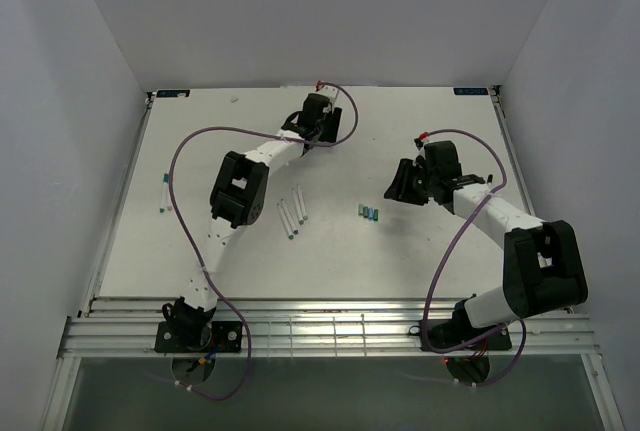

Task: Open the pen caps

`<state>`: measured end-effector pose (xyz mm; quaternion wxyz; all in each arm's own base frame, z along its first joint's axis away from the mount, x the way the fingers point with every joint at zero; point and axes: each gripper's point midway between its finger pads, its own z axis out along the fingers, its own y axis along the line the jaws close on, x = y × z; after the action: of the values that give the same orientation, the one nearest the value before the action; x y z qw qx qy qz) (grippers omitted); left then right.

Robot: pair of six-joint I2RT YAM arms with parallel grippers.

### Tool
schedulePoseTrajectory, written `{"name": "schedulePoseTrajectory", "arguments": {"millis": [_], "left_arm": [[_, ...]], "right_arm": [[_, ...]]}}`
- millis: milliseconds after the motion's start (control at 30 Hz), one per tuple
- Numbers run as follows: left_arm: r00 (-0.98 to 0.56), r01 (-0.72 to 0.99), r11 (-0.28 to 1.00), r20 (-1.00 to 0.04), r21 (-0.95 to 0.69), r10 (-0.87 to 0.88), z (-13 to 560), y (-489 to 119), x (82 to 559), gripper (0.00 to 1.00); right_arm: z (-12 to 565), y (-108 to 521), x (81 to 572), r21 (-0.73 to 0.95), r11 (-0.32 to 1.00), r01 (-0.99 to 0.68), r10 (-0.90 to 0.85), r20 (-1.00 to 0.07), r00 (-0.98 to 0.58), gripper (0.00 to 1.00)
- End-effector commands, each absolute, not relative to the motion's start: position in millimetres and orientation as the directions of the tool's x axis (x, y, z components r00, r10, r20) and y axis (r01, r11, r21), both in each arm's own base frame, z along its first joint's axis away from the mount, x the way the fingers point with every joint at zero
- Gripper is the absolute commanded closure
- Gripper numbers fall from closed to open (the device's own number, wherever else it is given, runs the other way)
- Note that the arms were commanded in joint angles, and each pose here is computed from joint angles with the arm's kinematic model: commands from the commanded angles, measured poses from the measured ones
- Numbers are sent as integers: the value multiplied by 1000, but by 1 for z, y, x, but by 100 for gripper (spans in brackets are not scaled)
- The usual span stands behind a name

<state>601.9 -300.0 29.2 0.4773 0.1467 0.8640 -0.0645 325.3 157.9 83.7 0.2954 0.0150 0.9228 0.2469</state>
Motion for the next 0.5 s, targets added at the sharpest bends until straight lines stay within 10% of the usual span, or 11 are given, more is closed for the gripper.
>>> {"name": "schedulePoseTrajectory", "arguments": {"millis": [0,233,467], "left_arm": [[-479,338,940,-850,53,220,32,-301,610,30],[-445,352,933,-865,71,233,28,-304,617,37],[-472,329,943,-857,48,208,19,-293,620,69]], "right_arm": [[90,159,329,470,870,-146,170,-565,-807,55],[89,157,329,472,870,-141,174,-562,-809,55],[92,157,328,479,865,-146,177,-566,-805,55]]}}
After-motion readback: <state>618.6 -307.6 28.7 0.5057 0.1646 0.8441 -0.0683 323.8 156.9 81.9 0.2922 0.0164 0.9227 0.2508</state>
